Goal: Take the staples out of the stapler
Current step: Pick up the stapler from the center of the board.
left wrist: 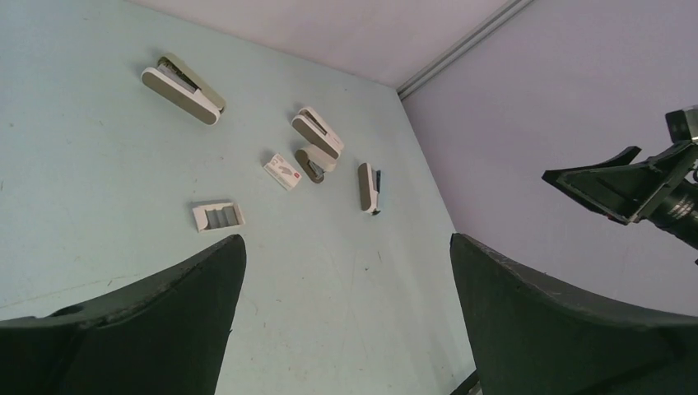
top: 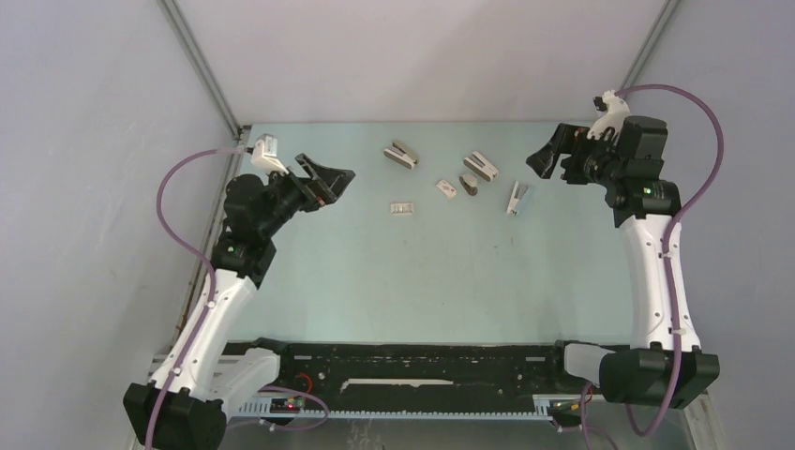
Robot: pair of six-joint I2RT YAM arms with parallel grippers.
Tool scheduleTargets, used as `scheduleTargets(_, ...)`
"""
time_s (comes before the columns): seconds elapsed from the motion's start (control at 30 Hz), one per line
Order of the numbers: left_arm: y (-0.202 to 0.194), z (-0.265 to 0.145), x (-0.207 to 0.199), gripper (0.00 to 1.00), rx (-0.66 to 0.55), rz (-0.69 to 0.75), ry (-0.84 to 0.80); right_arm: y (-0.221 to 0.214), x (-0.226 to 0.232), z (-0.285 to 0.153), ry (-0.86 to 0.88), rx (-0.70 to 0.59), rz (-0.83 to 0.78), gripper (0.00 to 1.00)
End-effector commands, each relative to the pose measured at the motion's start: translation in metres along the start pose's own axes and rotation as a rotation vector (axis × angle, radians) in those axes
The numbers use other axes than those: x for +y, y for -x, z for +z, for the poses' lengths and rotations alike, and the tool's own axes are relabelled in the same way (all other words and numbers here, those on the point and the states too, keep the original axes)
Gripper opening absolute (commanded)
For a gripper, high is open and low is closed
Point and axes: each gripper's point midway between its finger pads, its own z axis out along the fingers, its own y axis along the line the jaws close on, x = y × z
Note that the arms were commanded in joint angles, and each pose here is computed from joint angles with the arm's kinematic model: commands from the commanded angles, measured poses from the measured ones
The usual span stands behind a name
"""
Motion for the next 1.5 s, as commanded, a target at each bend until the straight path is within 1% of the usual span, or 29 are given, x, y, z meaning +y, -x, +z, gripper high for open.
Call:
scheduleTargets(0.0, 0.019, 0.004, -0.017, 1.0, -0.067, -0.017, -0.058, 0.019, 0.003, -0.003, 0.004, -0.055, 0.01, 1.0)
scheduleTargets(0.17, 0.018, 0.007, -0.018, 1.0, -0.063, -0.029, -0.07, 0.019, 0.005, -0.001, 0.027, -0.048, 0.0, 1.0)
scheduleTargets(0.37, 0.016, 0.012, -0.017, 1.0, -0.056, -0.052, -0.08, 0.014, 0.01, 0.0, 0.073, -0.027, -0.053, 1.0)
scheduleTargets(0.47, 0.015, 0.015, -0.017, 1.0, -0.051, -0.063, -0.086, 0.008, 0.017, 0.0, 0.128, -0.006, -0.126, 1.0)
scheduleTargets(0.53, 0.015, 0.016, -0.017, 1.0, -0.047, -0.07, -0.088, -0.002, 0.024, 0.0, 0.19, 0.026, -0.221, 1.0)
scheduleTargets(0.67, 0.013, 0.019, -0.014, 1.0, -0.04, -0.082, -0.081, -0.03, 0.057, -0.002, 0.38, 0.095, -0.406, 1.0)
scheduleTargets(0.73, 0.01, 0.019, -0.011, 1.0, -0.032, -0.087, -0.07, -0.041, 0.07, 0.0, 0.427, 0.12, -0.459, 1.0)
scheduleTargets(0.83, 0.002, 0.017, -0.002, 1.0, -0.024, -0.099, -0.045, -0.057, 0.077, 0.004, 0.471, 0.169, -0.506, 1.0)
scheduleTargets(0.93, -0.007, 0.019, 0.009, 1.0, -0.015, -0.12, -0.011, -0.066, 0.077, 0.013, 0.507, 0.204, -0.514, 1.0)
scheduleTargets(1.17, -0.024, 0.03, 0.031, 1.0, 0.034, -0.187, 0.063, -0.076, 0.085, 0.039, 0.59, 0.255, -0.434, 1.0)
scheduleTargets(1.27, -0.032, 0.036, 0.038, 1.0, 0.063, -0.214, 0.08, -0.079, 0.08, 0.051, 0.555, 0.282, -0.406, 1.0)
scheduleTargets(1.37, -0.039, 0.041, 0.046, 1.0, 0.086, -0.241, 0.101, -0.082, 0.071, 0.062, 0.516, 0.321, -0.346, 1.0)
scheduleTargets(1.47, -0.048, 0.047, 0.053, 1.0, 0.112, -0.265, 0.121, -0.088, 0.068, 0.069, 0.514, 0.361, -0.28, 1.0)
